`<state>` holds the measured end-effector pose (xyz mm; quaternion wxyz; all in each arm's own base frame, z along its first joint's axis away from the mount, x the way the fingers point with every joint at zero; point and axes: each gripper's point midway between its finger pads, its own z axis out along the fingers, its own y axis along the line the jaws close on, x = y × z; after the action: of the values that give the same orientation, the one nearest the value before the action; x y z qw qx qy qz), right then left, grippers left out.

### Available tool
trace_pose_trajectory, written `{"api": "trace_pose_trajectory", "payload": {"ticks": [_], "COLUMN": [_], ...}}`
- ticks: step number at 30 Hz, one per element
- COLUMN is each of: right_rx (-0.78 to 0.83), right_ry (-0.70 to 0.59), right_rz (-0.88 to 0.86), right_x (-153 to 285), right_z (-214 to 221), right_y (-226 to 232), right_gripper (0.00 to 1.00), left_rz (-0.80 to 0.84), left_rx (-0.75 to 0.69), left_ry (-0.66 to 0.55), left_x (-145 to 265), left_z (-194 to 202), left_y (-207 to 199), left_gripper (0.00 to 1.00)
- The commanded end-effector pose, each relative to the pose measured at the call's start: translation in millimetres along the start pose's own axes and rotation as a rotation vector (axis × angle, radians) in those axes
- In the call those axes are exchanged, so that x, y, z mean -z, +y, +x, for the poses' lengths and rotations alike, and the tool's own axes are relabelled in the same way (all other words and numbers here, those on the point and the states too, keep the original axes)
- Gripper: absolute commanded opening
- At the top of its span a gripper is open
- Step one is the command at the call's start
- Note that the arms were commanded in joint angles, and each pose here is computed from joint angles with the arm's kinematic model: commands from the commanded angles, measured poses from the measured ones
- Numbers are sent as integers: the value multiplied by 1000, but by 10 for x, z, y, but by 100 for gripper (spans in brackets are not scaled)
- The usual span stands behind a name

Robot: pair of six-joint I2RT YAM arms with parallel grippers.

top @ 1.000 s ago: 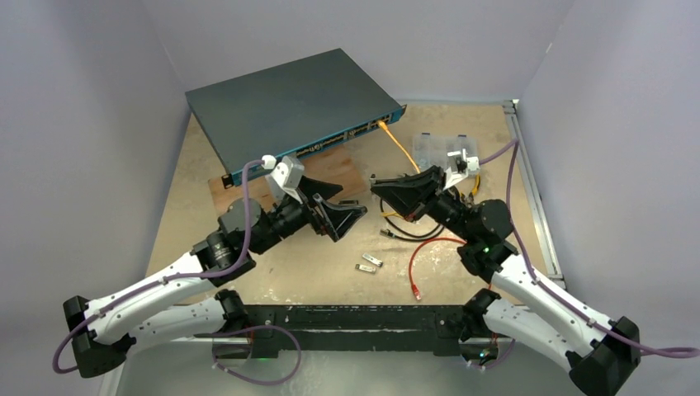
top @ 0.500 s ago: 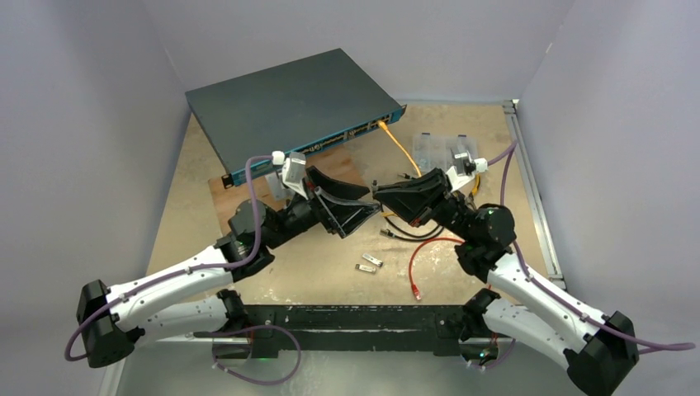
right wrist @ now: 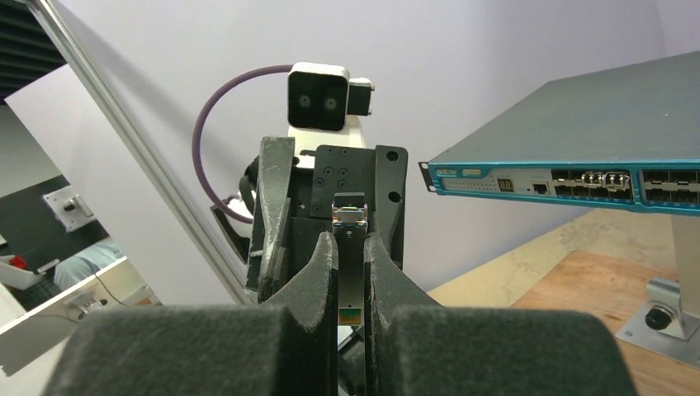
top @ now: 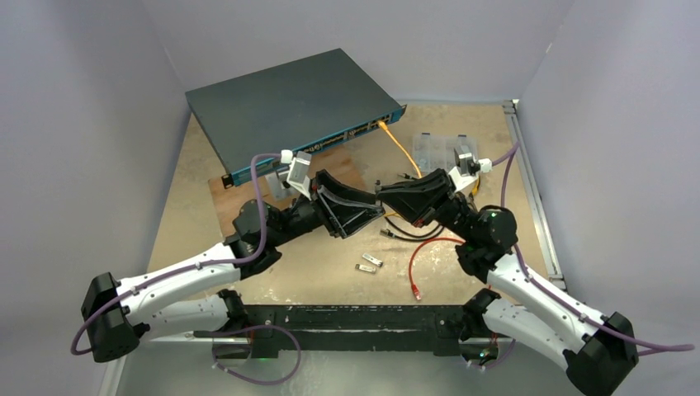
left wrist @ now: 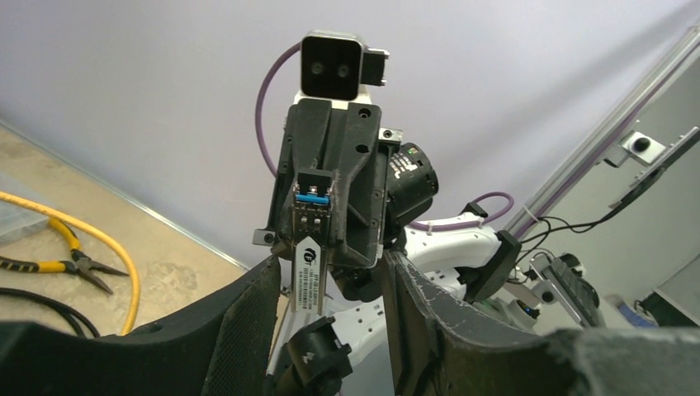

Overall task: Insert the plug into the switch port
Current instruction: Pick up the plug from the center of the board.

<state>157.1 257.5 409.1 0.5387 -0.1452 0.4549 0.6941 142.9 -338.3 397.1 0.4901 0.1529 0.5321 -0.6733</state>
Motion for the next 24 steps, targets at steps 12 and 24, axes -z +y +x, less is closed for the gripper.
{"api": "trace_pose_trajectory", "payload": {"ticks": [12,24], "right_rx": [5,43], "right_ry": [-39,6], "right_rz": [-62,-21], "right_x": [45,45], "right_z": [-104,-45], "right_y": [149,71], "right_gripper": [0,9], "left_rz": [112,2], "left_rx": [17,-106], "left_ry": [20,65], "left_x": [-24,21], "left_z": [45,28], "left_y": [-178,-28], "left_gripper": [33,0]}}
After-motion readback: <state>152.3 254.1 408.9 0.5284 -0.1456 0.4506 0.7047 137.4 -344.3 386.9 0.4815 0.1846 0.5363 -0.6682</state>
